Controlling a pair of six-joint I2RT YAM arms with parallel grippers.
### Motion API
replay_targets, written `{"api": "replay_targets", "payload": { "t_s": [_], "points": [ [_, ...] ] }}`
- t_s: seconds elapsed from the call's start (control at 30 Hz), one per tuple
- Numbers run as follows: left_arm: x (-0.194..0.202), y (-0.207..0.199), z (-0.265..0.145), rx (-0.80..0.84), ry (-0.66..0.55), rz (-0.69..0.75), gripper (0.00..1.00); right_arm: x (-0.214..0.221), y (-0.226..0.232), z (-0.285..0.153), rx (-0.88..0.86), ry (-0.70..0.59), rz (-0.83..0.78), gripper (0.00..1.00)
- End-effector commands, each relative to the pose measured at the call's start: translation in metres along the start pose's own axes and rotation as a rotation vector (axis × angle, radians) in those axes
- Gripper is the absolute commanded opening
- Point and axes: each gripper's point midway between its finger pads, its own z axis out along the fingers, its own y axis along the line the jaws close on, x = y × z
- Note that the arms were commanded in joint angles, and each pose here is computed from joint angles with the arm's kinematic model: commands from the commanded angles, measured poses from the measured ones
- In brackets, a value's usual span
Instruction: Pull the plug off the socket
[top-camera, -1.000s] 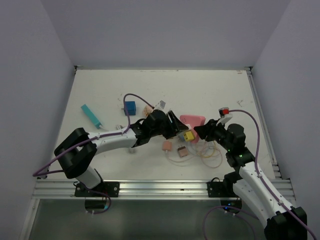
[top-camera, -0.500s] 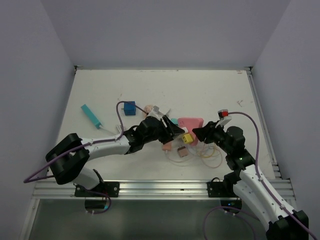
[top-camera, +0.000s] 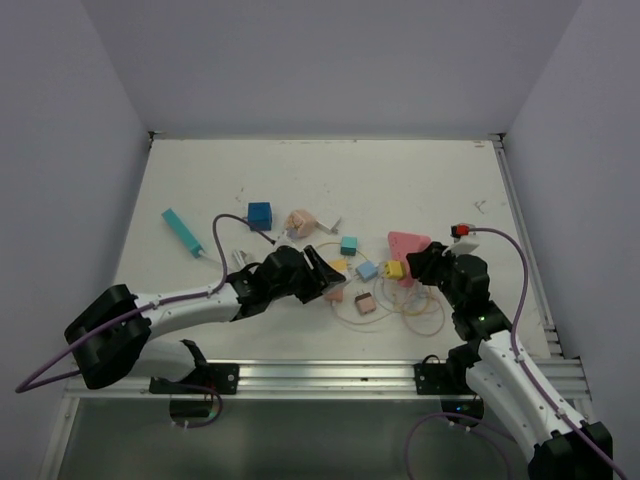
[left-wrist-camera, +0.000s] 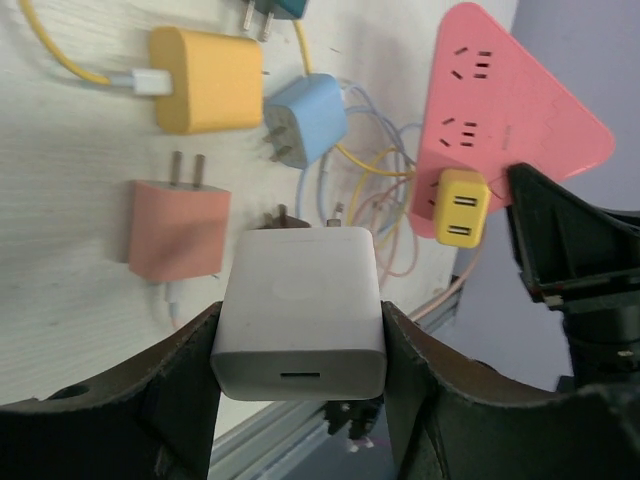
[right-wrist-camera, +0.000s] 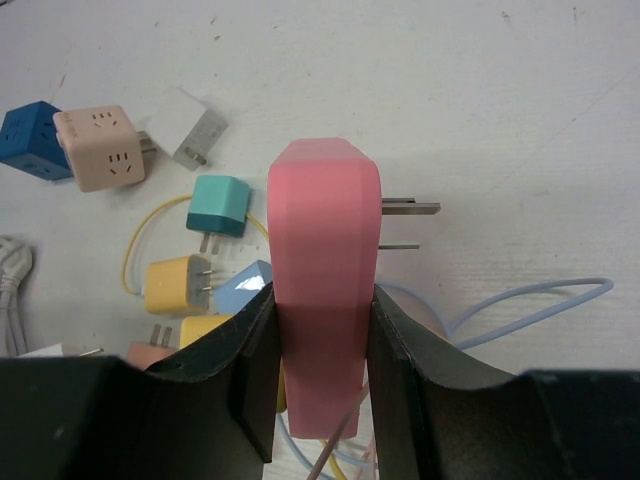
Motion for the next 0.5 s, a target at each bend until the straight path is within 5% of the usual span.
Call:
{"api": "replay_targets", "payload": {
  "t_s": [0.0, 0.13, 0.47],
  "points": [
    [-0.020, 0.016, -0.005, -0.098, -0.095, 0.104, 0.02, -0.027, 0.017, -0.001, -0.065, -0.085, -0.006, 0.00],
    [-0.045, 0.046, -0.006, -0.221, -0.199, 0.194, 0.06, -0.029, 0.025, -0.003, -0.103, -0.086, -0.005, 0.00],
    [-0.057, 0.064, 0.004, -0.314, -0.229, 0.292, 0.24, -0.029, 0.036, -0.004, -0.159, -0.075, -0.001, 0.00]
  ]
}}
